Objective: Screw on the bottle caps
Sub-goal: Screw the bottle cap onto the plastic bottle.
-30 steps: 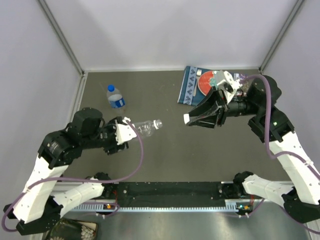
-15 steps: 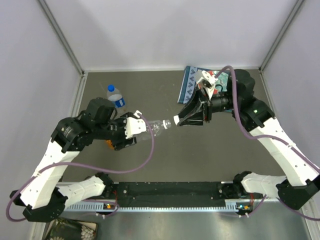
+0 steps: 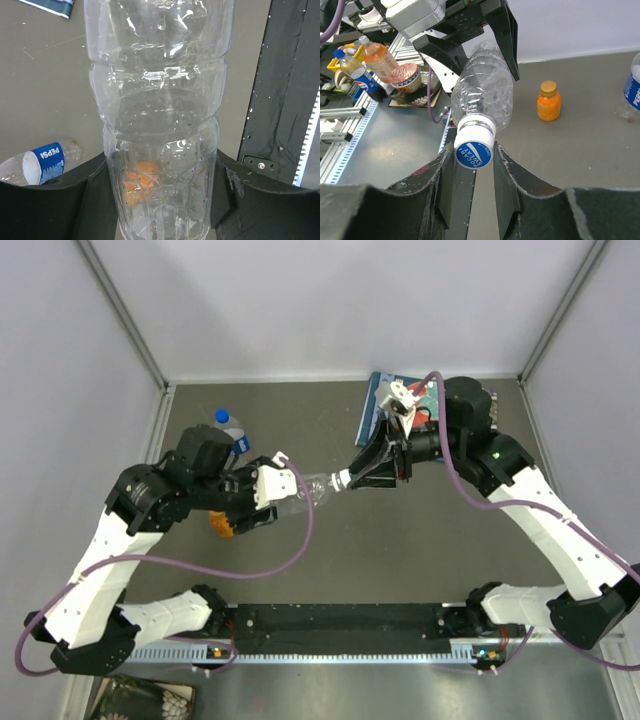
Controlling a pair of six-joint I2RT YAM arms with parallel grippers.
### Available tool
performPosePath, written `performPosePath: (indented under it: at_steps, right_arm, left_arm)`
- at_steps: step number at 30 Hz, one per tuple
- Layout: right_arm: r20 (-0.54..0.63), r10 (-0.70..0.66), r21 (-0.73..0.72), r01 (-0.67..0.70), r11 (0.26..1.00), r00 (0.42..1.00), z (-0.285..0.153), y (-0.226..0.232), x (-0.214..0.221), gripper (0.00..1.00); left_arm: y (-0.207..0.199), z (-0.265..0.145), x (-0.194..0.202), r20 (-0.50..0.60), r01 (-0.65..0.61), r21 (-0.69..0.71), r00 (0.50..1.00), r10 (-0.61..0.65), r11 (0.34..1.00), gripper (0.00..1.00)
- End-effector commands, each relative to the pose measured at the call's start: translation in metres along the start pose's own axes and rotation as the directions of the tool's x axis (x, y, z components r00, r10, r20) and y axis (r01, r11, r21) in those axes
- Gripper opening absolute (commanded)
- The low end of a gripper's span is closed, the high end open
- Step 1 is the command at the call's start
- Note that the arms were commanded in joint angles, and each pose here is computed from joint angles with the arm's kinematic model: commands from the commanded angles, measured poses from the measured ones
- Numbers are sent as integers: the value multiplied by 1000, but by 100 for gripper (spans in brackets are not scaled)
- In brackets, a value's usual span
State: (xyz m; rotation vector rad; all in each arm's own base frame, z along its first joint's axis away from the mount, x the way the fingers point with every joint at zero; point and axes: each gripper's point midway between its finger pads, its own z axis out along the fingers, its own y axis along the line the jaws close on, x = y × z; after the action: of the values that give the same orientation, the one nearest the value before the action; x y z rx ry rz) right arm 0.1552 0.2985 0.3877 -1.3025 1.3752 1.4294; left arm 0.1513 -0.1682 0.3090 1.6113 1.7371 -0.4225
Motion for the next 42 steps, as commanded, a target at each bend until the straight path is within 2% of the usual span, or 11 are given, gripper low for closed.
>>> performPosePath:
  at_steps: [1, 12, 18, 19, 21, 22, 25, 35, 42]
  right_arm:
    - [6, -57, -17, 58, 998, 998, 4, 1, -4, 27]
    - [-4, -41, -32, 41, 999, 999, 6, 7, 9, 26]
    - [48, 18, -67, -15, 998, 999, 10, 11, 4, 26]
    - [73, -15, -88, 22, 996, 997, 11, 13, -3, 26]
    - [78, 43, -111, -34, 993, 996, 12, 16, 0, 25]
    - [105, 7, -131, 6, 991, 994, 13, 17, -4, 25]
    - [98, 51, -159, -35, 987, 994, 13, 22, -3, 24]
    - [18, 90, -202, -85, 976, 996, 5, 39, 3, 24]
    - [-1, 110, -107, -110, 988, 994, 9, 27, 9, 22]
  left_arm:
    - [0, -6, -19, 64, -20, 8, 998, 19, 1000, 38]
    - [6, -5, -23, 80, -14, -17, 997, 15, 1000, 37]
    - [10, -3, -35, 112, 1, -11, 994, 0, 1000, 35]
    - [11, -4, -38, 120, -7, -14, 993, 9, 1000, 35]
    - [14, -3, -43, 135, 0, -18, 991, 2, 1000, 35]
    - [15, -4, -47, 148, -6, -23, 989, 9, 1000, 34]
    - [18, -2, -52, 153, -21, -20, 988, 24, 1000, 33]
    - [16, 12, -28, 59, -135, -4, 989, 135, 991, 33]
    - [22, 18, -20, 17, -140, -35, 990, 140, 990, 33]
